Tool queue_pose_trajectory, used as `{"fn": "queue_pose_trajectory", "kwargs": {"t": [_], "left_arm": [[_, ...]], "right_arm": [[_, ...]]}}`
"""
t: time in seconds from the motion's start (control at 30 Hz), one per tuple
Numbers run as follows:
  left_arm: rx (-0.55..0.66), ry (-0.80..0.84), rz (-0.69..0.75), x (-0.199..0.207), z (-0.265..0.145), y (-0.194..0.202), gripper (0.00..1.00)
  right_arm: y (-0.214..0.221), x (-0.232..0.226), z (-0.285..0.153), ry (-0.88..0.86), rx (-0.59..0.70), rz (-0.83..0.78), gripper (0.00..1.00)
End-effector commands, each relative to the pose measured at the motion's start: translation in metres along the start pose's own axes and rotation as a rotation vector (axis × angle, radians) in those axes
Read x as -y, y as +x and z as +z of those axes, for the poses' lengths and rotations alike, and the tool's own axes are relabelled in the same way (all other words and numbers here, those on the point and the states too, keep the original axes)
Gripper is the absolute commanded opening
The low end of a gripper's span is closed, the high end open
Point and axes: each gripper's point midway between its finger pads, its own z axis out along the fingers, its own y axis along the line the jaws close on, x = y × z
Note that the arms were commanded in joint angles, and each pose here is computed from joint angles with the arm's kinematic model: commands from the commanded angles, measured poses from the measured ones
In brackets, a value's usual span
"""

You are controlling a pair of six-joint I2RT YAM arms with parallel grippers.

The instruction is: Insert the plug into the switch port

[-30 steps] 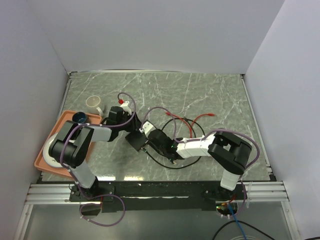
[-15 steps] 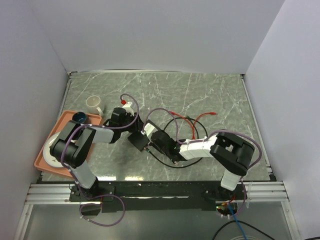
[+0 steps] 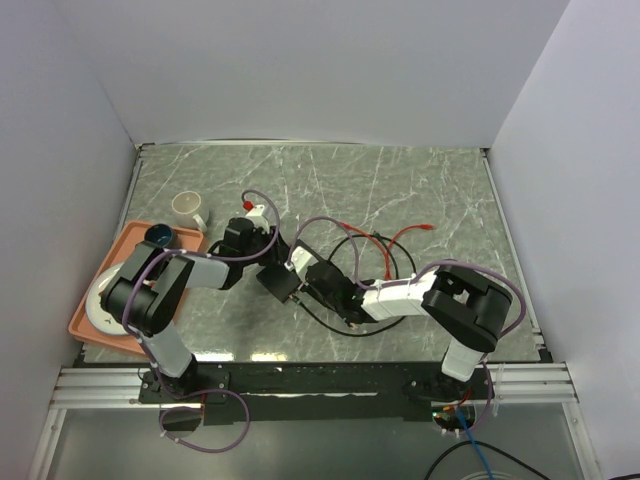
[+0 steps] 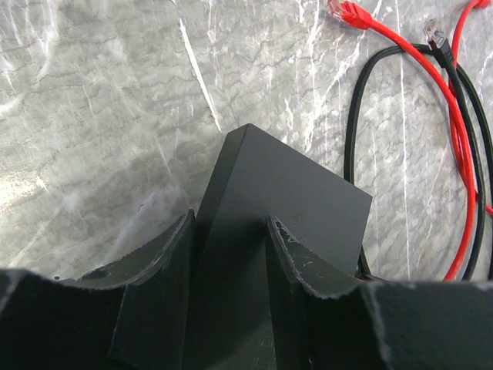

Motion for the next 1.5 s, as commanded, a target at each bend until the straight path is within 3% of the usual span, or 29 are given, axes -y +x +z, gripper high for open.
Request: {"fn": "queue_pose_trajectory", "kwargs": {"t": [0.0, 0.33, 0.73, 1.13, 1.33, 1.47], "left_arm": [[-0.542, 0.486, -0.145, 0.131, -0.06, 0.13, 0.01], [-0.593, 0.618, -0.135, 0.175, -0.081, 0.145, 0.01], [-0.489, 0.85, -0.067, 0.213, -0.107, 0.114, 0.01], [-0.588, 0.825, 0.044, 0.235, -0.105, 0.138, 0.01], [-0.524, 0.757, 0.038, 0.229, -0.102, 0.131, 0.01], [-0.441, 0.575, 0.012, 0.205, -0.083, 0.117, 0.01]], "right_arm": [[-0.114, -0.012, 0.003, -0.097, 0.401, 0.105, 0.0], [-0.129, -0.009, 0.0, -0.101, 0.442, 0.092, 0.0], [-0.141, -0.016, -0.018, -0.174, 0.522, 0.084, 0.0], [-0.154, -0.023, -0.015, -0.215, 0.523, 0.056, 0.0], [-0.152, -0.028, -0.015, -0.243, 0.504, 0.046, 0.0], [-0.145, -0.026, -0.016, -0.236, 0.477, 0.046, 0.0]]}}
